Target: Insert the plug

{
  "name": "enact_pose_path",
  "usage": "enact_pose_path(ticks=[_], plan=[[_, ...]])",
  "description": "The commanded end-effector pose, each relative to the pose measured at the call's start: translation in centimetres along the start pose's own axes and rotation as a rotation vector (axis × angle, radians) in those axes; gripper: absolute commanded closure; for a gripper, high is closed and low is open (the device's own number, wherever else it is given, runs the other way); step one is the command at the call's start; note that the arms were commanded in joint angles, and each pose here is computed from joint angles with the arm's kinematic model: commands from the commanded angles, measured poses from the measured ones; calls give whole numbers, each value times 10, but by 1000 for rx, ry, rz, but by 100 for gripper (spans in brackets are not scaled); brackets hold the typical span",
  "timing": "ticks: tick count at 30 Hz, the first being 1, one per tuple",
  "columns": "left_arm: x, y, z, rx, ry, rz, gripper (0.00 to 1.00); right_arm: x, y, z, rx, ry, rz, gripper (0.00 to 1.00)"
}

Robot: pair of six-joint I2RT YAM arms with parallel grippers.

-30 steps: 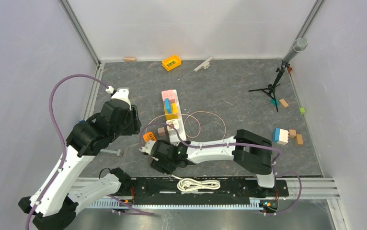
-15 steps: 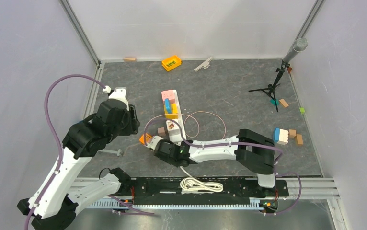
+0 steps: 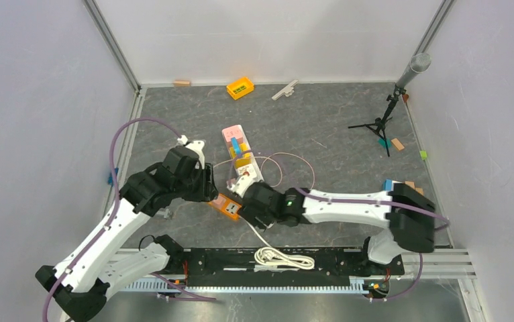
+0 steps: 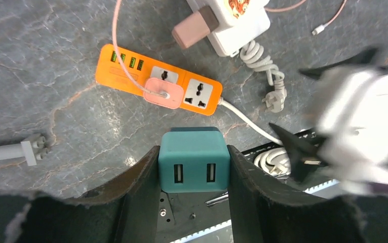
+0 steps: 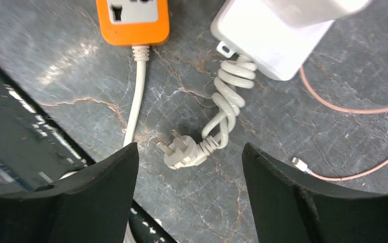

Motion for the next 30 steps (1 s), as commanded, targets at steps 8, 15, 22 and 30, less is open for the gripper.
enact_pose_path(ticks=[8, 15, 22, 30], plan=[[50, 15, -41, 54, 155, -13, 98, -37, -5, -40, 419, -237, -164, 13], [71, 26, -47, 168, 177, -70, 98, -36, 5, -53, 487, -264, -164, 12], [86, 40, -34, 270, 104, -68, 98, -33, 7, -53, 490, -272, -152, 12], [98, 53, -27, 257, 57, -48, 98, -32, 7, -53, 488, -276, -144, 12]])
Point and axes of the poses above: each gripper's point midway between its finger pads, its own x axis out along the fingers, its own z axis along the line the jaws close on, y = z × x, the point moved 7 cm from there along -x, back along the fingers, and after that the axes turned 9 degrees about x, right-handed, at the moved point
